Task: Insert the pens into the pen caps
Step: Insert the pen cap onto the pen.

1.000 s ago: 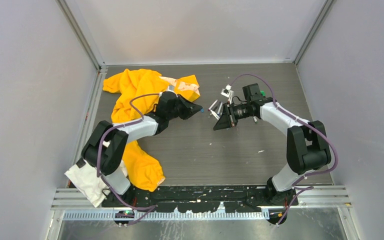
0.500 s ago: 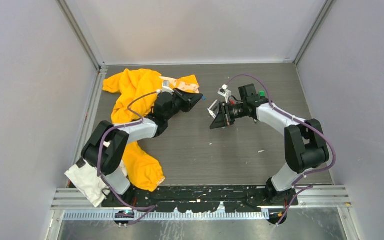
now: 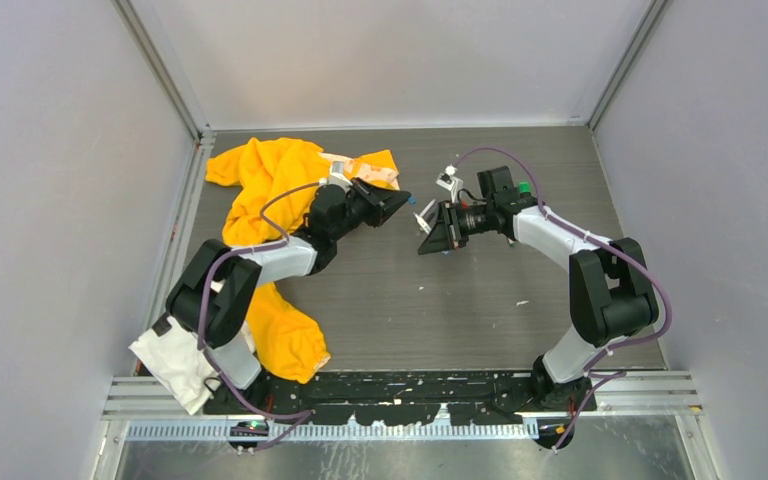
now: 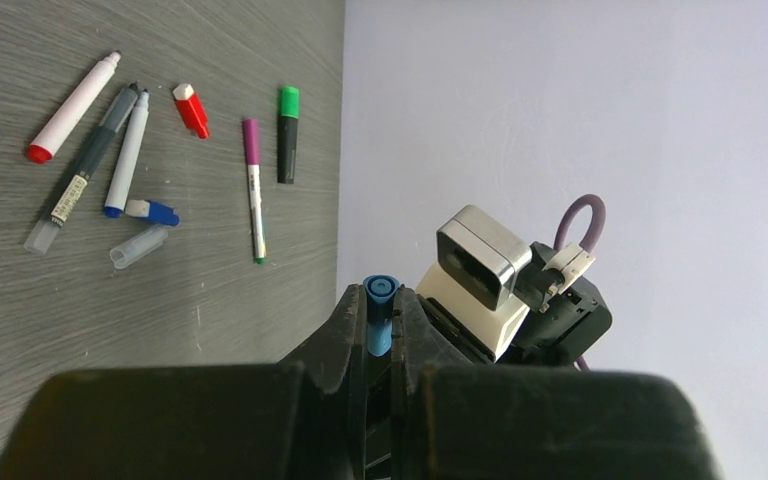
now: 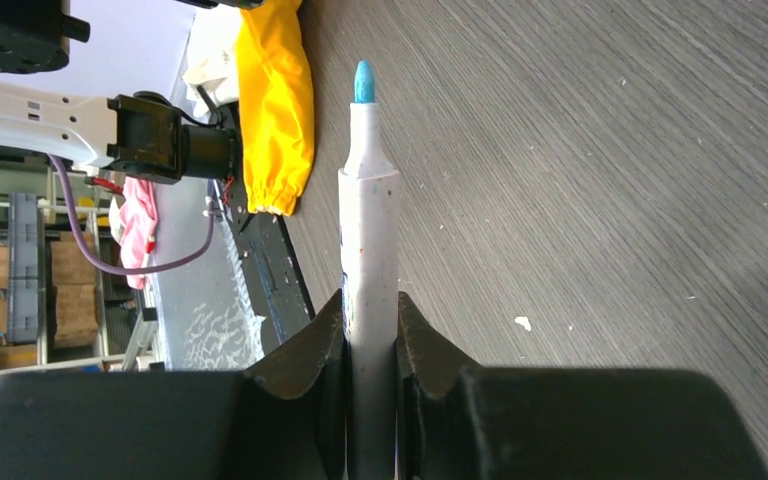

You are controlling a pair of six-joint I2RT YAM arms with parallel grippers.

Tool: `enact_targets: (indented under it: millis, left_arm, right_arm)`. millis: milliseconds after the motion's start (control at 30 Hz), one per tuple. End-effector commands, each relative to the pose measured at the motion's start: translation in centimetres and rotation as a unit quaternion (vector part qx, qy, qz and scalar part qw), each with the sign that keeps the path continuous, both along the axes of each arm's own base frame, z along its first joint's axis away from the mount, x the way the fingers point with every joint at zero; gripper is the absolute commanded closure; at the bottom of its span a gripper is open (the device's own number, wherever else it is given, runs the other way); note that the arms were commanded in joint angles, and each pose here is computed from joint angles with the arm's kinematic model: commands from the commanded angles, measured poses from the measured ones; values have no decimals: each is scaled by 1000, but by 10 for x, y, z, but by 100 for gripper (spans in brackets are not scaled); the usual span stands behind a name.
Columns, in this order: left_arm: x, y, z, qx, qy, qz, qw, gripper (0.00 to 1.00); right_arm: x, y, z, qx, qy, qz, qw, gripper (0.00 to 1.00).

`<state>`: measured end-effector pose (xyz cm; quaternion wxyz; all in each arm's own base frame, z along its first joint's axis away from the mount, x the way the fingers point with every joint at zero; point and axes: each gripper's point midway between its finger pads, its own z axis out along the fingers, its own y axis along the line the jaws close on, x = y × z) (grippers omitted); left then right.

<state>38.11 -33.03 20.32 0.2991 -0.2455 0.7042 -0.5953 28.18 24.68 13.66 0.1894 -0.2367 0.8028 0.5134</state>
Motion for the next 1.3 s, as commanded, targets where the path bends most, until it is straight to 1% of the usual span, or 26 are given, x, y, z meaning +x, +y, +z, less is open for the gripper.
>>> enact_targets:
  millis: [0, 333, 967, 1267]
  left_arm:
    - [-5, -4, 11, -10, -27, -15, 999, 99]
    - [-6, -6, 8, -9, -27, -21, 999, 99]
    - [-8, -9, 13, -18, -34, -29, 999, 99]
    - [-15, -15, 7, -15, -27, -56, 998, 99]
  right_arm:
    - [11, 4, 20, 25, -22, -1, 999, 99]
    - [14, 5, 29, 46, -15, -9, 999, 99]
    - [20, 2, 24, 37, -8, -26, 999, 99]
    - [25, 1, 27, 38, -10, -32, 999, 99]
